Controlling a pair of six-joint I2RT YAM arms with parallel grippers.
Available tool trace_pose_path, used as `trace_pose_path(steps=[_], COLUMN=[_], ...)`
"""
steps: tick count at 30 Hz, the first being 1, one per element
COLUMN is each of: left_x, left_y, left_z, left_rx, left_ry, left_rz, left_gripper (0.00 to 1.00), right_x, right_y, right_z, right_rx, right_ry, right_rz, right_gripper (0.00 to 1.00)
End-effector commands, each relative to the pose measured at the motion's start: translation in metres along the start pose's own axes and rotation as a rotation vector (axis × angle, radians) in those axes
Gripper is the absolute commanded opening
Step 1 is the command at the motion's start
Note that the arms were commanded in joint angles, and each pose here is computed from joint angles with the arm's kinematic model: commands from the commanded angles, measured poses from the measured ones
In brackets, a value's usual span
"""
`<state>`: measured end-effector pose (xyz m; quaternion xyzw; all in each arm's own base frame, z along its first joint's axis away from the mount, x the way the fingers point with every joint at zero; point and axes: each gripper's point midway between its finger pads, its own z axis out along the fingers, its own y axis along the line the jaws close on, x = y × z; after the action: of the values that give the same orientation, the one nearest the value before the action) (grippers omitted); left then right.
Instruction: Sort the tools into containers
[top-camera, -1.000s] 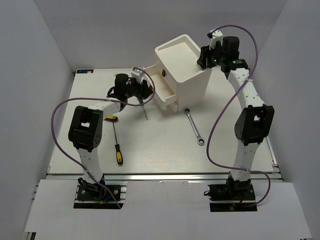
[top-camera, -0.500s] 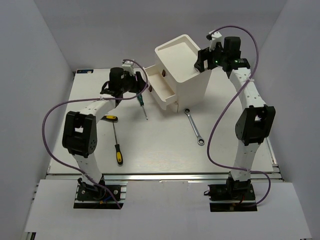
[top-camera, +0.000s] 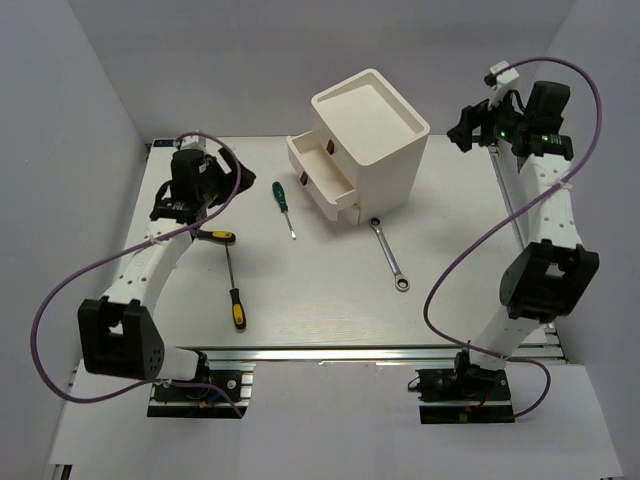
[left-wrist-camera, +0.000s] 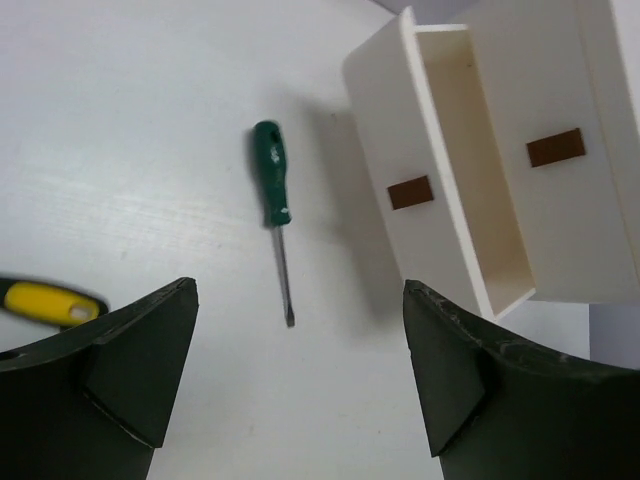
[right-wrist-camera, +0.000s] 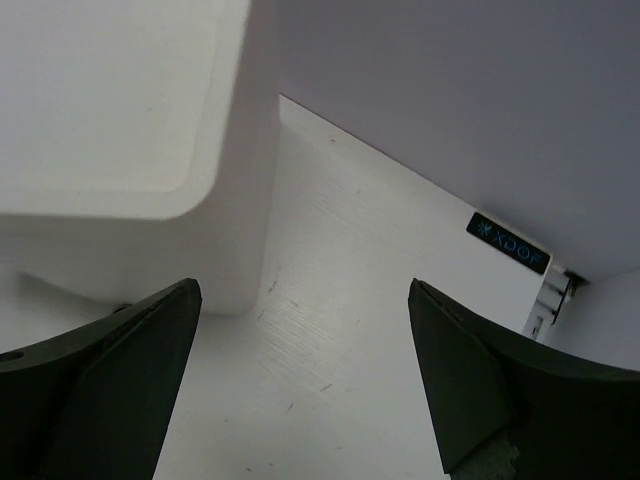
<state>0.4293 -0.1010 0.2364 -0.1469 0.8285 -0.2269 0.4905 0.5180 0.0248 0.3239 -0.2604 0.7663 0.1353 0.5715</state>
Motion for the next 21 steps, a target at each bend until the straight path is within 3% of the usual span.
trace_pose_path(steps=[1, 4, 8, 11, 12, 13, 16, 17, 19, 20, 21], left_x=[0.008, 0.014, 0.035, 0.047, 0.050, 0.053, 0.060, 0.063, 0.071, 0.074, 0.078], left_y=[0.034, 0.046, 0.064, 0.073, 0.076, 0.082, 0.093, 0.093, 0.095, 0.095, 0.096], left_z=[-0.032, -0.049, -0.067, -0.082, -0.086, -0.091, -0.110, -0.116, -0.122, -0.126, -0.128], left_rx=[-0.189, -0.239, -0.310, -0.353, -0.365, -0.395, -0.440, -0.437, -0.439, -0.437, -0.440], left_ry=[-0.029, -0.030, 0.010, 0.017, 0.015, 0.006, -0.035, -0.049, -0.041, -0.046, -0.038], left_rz=[-0.138, -0.162, -0.171, -0.216, -0.232, -0.244, -0.303, -0.327, -0.345, -0.368, -0.380], left_gripper=[0.93, 0.92, 0.92, 0.82, 0.69, 0.61, 0.38, 0.37, 0.40, 0.43, 0.48], right_x=[-0.023, -0.038, -0.033, -0.029, -0.027, -0.030, -0.018, 0.005, -0.001, 0.029, 0.009], right_y=[0.069, 0.121, 0.188, 0.263, 0.302, 0.321, 0.385, 0.414, 0.425, 0.437, 0.441], right_z=[-0.031, -0.044, -0.039, -0.036, -0.032, -0.028, -0.002, 0.018, 0.040, 0.069, 0.081], right_rx=[-0.234, -0.277, -0.399, -0.563, -0.613, -0.624, -0.682, -0.715, -0.658, -0.604, -0.569], right_ry=[-0.155, -0.239, -0.233, -0.228, -0.220, -0.237, -0.140, -0.031, 0.044, 0.161, 0.139], right_rz=[-0.236, -0.449, -0.529, -0.547, -0.573, -0.584, -0.491, -0.386, -0.321, -0.261, -0.236], right_gripper=[0.89, 0.89, 0.89, 0.86, 0.85, 0.82, 0.58, 0.38, 0.31, 0.32, 0.35])
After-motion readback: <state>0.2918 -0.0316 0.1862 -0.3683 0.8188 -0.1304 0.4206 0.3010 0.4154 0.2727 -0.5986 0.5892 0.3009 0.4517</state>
